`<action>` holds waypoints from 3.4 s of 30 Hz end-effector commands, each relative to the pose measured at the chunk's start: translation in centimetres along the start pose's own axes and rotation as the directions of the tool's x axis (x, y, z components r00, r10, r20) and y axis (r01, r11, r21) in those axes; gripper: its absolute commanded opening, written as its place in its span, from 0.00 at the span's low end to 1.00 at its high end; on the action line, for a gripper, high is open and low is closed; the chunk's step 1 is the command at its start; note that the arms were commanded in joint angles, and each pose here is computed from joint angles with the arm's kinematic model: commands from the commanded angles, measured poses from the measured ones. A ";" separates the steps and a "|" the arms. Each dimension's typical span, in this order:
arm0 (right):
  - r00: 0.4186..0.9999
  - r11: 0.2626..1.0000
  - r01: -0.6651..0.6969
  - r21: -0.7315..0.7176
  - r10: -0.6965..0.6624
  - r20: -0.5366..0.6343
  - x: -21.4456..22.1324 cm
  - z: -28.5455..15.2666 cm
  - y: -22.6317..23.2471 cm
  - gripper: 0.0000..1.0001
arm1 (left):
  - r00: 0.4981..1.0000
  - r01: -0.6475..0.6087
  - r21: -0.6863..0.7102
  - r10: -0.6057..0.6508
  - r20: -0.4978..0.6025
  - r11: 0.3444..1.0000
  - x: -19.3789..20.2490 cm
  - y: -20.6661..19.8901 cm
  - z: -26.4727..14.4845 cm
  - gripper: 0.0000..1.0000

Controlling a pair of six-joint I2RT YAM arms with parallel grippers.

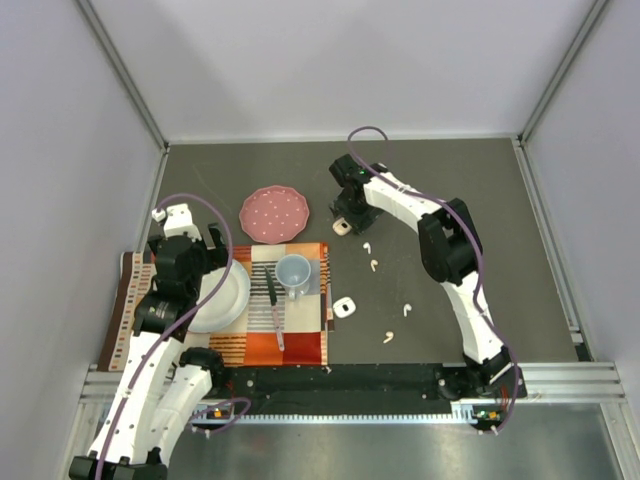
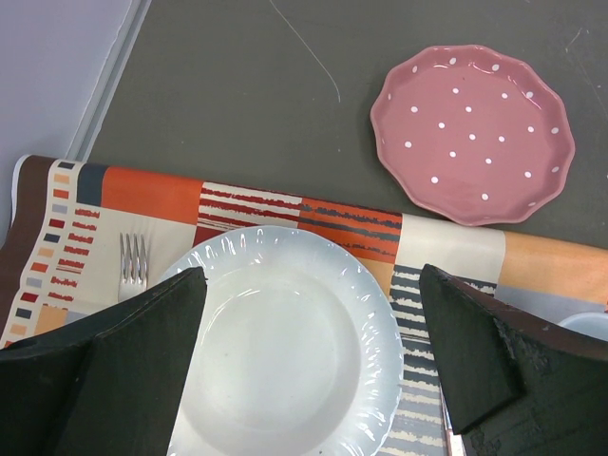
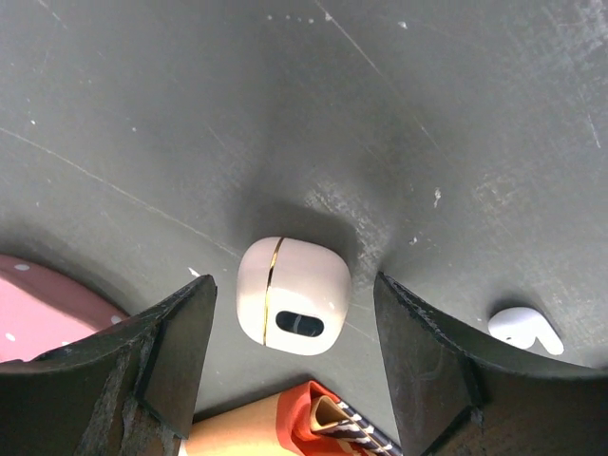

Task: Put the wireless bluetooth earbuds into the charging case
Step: Move the charging case to the center of the board, then pick up the charging case from the center of the board.

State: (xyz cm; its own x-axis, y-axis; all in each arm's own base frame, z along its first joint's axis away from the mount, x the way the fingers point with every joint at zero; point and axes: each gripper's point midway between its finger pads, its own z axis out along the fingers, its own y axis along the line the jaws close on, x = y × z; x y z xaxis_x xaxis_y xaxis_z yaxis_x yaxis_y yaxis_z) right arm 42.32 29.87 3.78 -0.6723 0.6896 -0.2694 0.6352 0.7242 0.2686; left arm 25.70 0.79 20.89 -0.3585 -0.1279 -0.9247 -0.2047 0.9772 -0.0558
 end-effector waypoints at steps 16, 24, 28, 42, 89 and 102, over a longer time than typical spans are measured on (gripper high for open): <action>0.998 0.998 -0.041 0.050 0.043 -0.035 0.1 2.1 -1.3 0.53 | 0.999 0.011 -0.003 -0.011 0.043 1.000 -1.9 -0.1 -0.3 0.99; 0.998 0.996 -0.058 0.074 0.060 -0.024 -0.9 1.7 -2.7 0.42 | 0.999 0.007 -0.006 -0.007 0.038 1.000 -1.8 0.0 -0.2 0.99; 0.995 0.988 -0.101 0.114 0.098 0.027 -2.9 1.3 -5.2 0.42 | 0.999 0.007 -0.002 -0.007 0.035 1.000 -1.8 -0.1 -0.2 0.99; 0.970 0.940 -0.222 0.260 0.186 0.159 -9.5 0.2 -15.6 0.43 | 1.000 -0.004 0.007 0.004 0.025 1.000 -1.6 -0.3 0.0 0.99; 0.929 0.929 -0.368 0.043 0.366 0.055 -9.8 -5.7 -13.0 0.72 | 1.000 -0.015 0.036 0.014 0.019 0.999 -1.5 -0.8 -0.2 0.99; 0.910 0.898 -0.413 0.149 0.403 0.095 -9.5 -4.4 -15.1 0.66 | 1.000 -0.015 0.027 0.014 0.018 1.000 -1.5 -0.6 -0.2 0.99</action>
State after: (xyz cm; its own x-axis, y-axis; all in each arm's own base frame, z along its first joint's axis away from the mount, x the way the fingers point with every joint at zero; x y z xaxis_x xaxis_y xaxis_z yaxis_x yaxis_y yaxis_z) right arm 37.85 13.50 6.32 -0.3676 0.9087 -0.1977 0.8803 0.4086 0.2413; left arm 25.79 0.36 20.16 -0.3973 -0.1160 -0.9103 -0.1801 0.9826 -0.0466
